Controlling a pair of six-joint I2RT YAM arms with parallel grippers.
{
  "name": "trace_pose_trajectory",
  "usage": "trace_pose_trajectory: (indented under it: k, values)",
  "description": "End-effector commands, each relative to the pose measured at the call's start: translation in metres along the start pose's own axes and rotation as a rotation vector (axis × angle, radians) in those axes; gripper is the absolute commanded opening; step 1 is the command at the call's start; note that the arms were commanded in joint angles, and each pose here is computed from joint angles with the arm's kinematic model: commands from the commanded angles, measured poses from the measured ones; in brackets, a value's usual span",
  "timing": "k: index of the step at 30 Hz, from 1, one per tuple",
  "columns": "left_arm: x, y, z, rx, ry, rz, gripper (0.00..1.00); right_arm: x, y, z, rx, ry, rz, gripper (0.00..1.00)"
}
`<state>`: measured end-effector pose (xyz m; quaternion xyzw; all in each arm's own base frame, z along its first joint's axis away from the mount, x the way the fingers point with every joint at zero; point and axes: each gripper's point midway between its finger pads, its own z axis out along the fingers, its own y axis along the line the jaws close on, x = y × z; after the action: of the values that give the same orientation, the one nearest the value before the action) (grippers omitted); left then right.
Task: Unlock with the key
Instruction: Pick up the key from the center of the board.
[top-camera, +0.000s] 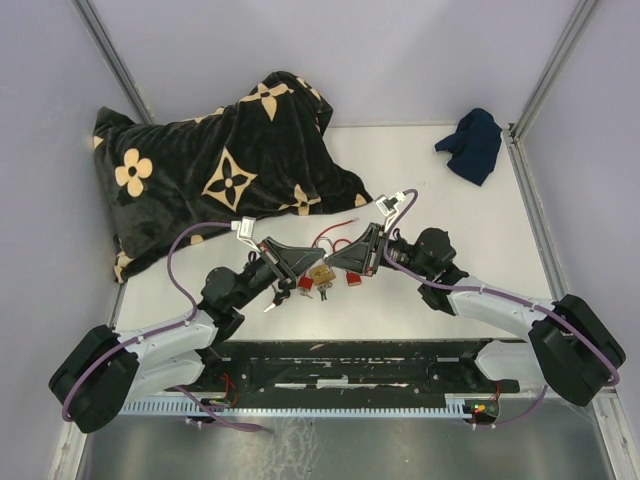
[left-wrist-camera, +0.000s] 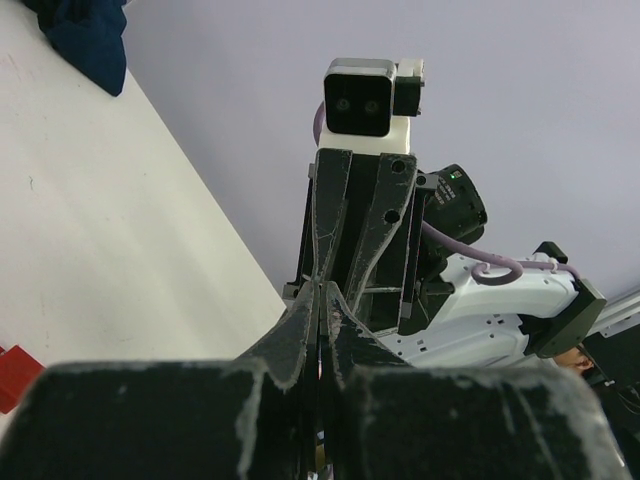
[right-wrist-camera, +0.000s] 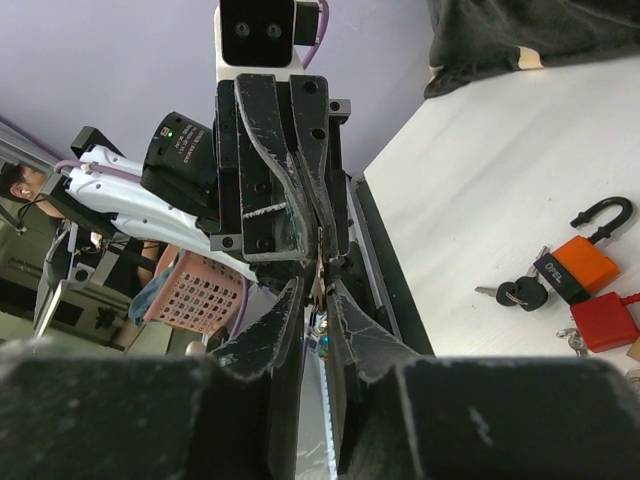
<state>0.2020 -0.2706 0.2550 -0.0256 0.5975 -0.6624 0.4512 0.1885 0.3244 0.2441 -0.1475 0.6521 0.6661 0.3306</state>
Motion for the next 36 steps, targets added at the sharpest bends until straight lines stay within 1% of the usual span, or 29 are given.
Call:
trace_pose_trajectory:
  k: [1,8,11,12,14,19,23,28,32,36]
  values:
    - [-0.015,-0.018,0.005,0.051,-0.057,0.020,0.03,-0.014,0.019,0.006,-0.052,-0.022,-0.062,0.20]
    - [-0.013,-0.016,0.003,0.041,-0.053,0.022,0.03,-0.014,0.012,0.002,-0.013,-0.032,-0.078,0.04]
    - [-0.012,-0.014,0.002,0.028,-0.048,0.028,0.03,-0.016,0.012,-0.001,-0.010,-0.042,-0.087,0.02]
    - [-0.012,-0.012,0.002,0.020,-0.046,0.029,0.04,-0.017,0.012,-0.003,-0.009,-0.044,-0.090,0.02]
    - [-0.011,-0.009,0.001,0.005,-0.044,0.030,0.12,-0.019,0.012,-0.006,-0.008,-0.048,-0.102,0.02]
    - [-0.011,-0.002,0.001,-0.052,-0.033,0.046,0.41,-0.017,0.004,-0.017,0.029,-0.033,-0.109,0.02]
    - [-0.010,0.008,0.003,-0.135,0.008,0.083,0.60,-0.014,-0.008,-0.032,0.078,-0.032,-0.106,0.02]
    - [0.004,0.031,0.007,-0.288,0.129,0.112,0.74,-0.009,-0.032,-0.053,0.200,-0.037,-0.090,0.02]
    - [0.022,0.055,0.011,-0.429,0.252,0.137,0.79,-0.008,-0.047,-0.067,0.272,-0.071,-0.087,0.02]
    - [0.045,0.082,0.009,-0.603,0.381,0.177,0.84,-0.004,-0.064,-0.083,0.360,-0.095,-0.109,0.02]
